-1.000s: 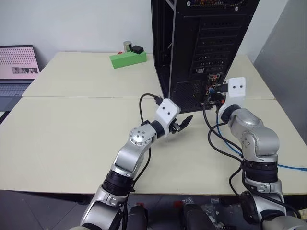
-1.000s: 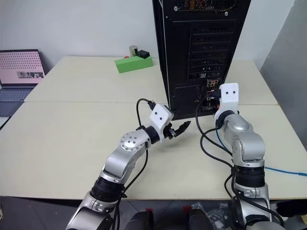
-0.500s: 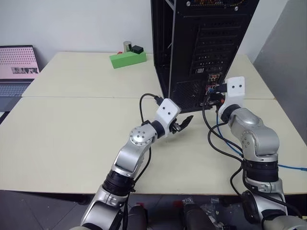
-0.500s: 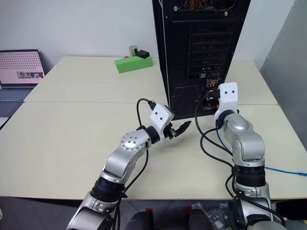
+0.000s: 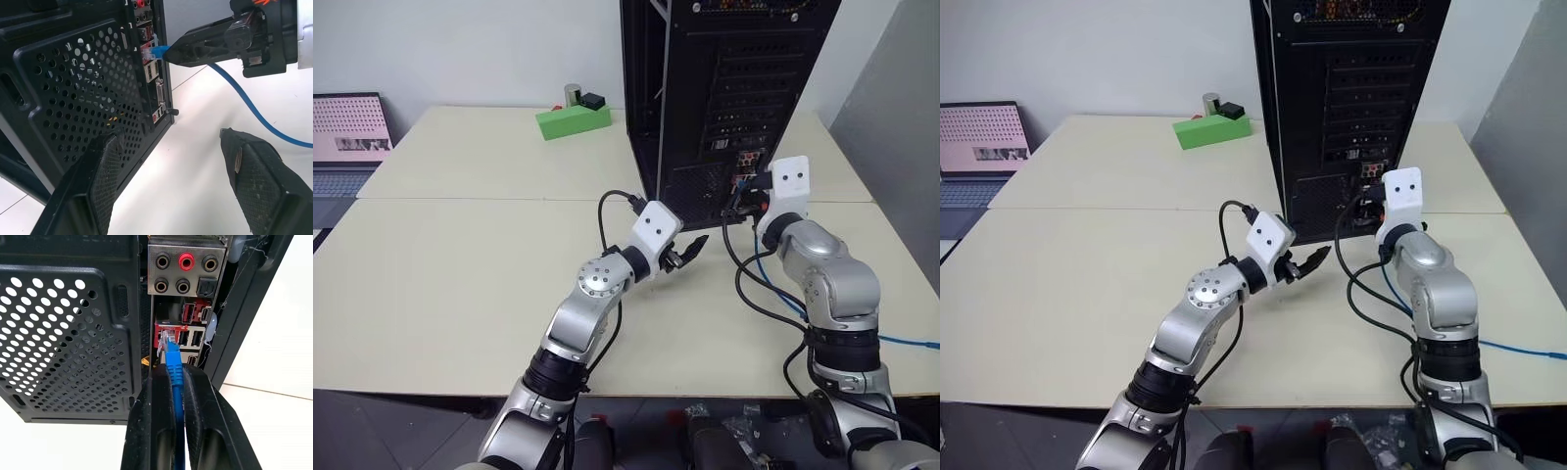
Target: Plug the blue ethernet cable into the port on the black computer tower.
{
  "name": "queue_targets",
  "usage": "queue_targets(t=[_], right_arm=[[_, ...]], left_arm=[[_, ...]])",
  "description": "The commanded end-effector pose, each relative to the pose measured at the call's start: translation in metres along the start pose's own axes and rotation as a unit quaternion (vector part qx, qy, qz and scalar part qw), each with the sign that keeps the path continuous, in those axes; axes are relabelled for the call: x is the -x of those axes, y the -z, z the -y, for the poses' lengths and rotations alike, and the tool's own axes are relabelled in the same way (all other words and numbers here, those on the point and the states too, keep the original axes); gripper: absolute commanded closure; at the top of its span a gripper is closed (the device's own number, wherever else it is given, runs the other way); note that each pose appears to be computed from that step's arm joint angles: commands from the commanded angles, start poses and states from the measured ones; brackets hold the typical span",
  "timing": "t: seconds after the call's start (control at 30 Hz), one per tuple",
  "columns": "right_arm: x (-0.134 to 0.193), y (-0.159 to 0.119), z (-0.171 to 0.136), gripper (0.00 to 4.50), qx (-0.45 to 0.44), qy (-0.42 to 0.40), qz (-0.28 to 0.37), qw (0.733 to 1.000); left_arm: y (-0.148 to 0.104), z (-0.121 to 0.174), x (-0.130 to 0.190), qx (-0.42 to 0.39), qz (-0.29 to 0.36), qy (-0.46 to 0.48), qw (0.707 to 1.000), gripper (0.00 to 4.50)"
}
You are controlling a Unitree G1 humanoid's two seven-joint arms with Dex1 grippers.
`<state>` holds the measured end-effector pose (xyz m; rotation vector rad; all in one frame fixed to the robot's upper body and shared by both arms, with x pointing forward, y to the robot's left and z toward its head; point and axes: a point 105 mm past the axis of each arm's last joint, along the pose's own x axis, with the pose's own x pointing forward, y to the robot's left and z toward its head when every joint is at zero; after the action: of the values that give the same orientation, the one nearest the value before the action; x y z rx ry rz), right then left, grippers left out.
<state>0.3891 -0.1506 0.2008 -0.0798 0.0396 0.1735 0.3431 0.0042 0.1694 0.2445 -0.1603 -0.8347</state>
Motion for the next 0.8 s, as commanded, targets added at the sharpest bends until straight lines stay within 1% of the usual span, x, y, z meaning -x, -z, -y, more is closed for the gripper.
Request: queue_targets(t=[0.03, 0.4, 0.8], right_arm=[[-0.001, -0.018, -0.004, 4.5, -0.022, -0.004, 0.032, 0.999], [-0.008, -0.024, -0.006, 4.5, -0.037, 0.003, 0.039, 0.999], [-0.012, -0.022, -0.006, 4.5, -0.038, -0.007, 0.03, 0.999]], left_arm=[[-0.014, 0.002, -0.002, -0.012, 0.026, 0.002, 1.0, 1.17], [-0.014, 0.002, -0.003, -0.011, 0.027, 0.001, 1.0, 1.17], [-0.014, 0.003, -0.003, -0.009, 0.028, -0.001, 1.0, 1.17]])
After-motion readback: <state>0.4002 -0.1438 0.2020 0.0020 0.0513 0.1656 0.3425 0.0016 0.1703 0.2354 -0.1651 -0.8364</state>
